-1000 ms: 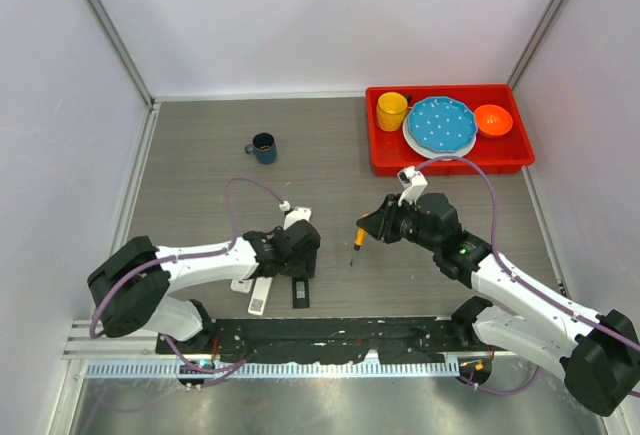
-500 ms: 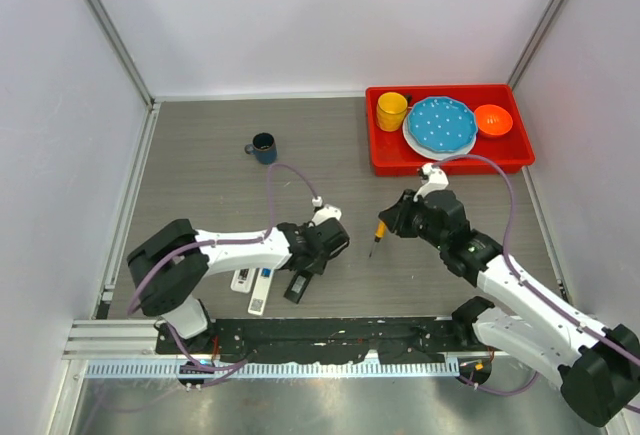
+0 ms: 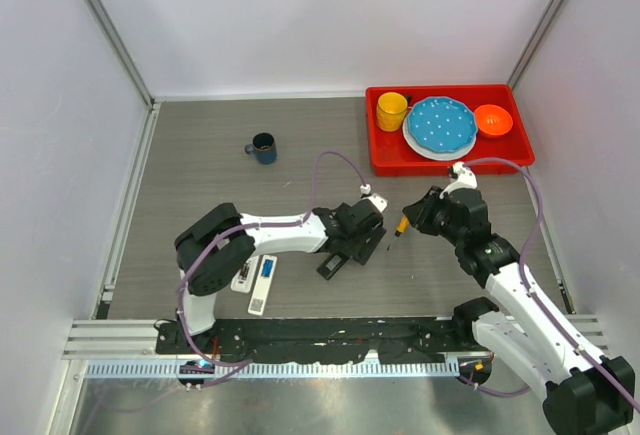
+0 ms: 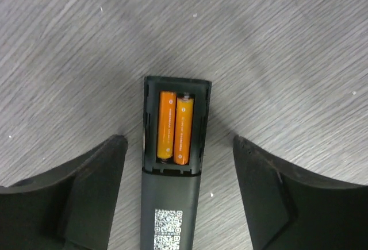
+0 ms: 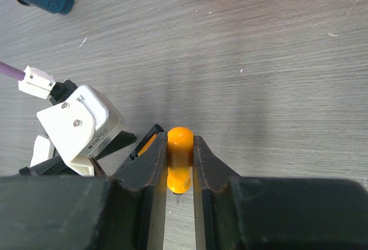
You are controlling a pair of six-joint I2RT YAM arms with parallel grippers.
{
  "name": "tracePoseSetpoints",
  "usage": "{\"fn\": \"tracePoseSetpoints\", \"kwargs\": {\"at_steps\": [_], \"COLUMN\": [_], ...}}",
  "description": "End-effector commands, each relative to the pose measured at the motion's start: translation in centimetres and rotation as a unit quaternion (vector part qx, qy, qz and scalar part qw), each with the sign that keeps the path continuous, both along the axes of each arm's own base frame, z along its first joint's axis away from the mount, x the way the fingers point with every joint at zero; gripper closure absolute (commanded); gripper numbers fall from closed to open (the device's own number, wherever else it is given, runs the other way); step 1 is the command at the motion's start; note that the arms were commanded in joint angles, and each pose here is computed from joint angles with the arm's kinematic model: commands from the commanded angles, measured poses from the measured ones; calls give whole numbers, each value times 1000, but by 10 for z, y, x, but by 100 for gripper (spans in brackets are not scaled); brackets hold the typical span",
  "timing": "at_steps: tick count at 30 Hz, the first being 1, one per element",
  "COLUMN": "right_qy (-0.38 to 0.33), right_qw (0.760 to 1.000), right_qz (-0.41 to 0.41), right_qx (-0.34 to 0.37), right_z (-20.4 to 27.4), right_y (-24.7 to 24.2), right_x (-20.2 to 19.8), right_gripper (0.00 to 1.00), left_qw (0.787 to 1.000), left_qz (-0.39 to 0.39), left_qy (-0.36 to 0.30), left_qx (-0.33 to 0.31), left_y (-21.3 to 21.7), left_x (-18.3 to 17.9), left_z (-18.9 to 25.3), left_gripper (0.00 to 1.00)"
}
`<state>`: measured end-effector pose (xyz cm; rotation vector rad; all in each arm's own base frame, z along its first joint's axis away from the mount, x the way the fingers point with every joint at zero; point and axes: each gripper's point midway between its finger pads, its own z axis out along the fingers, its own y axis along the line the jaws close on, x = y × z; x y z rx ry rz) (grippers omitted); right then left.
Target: Unload the batteries from the remote control
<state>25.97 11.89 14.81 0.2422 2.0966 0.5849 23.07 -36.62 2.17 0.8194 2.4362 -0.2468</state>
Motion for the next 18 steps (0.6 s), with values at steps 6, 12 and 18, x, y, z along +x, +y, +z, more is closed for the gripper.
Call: {"fn": "tracePoseSetpoints", "kwargs": {"at_steps": [6, 12, 18], "right_qy": [-13, -16, -32], "right_qw": [998, 996, 991], "right_qz": [51, 71, 95], "right_qx": [37, 53, 85], "right_z": [5, 1, -1], "right_y": [21, 31, 46], "right_x": [-2, 2, 7], "right_gripper": [99, 99, 99], "left_qw": [1000, 999, 998], "left_qz": [3, 17, 21], "left_qy": [22, 39, 42], "left_qx": [3, -16, -32], "left_y": [46, 72, 80], "left_x": [-32, -66, -81], "left_z": [-8, -9, -17], "left_gripper": [17, 20, 30]}}
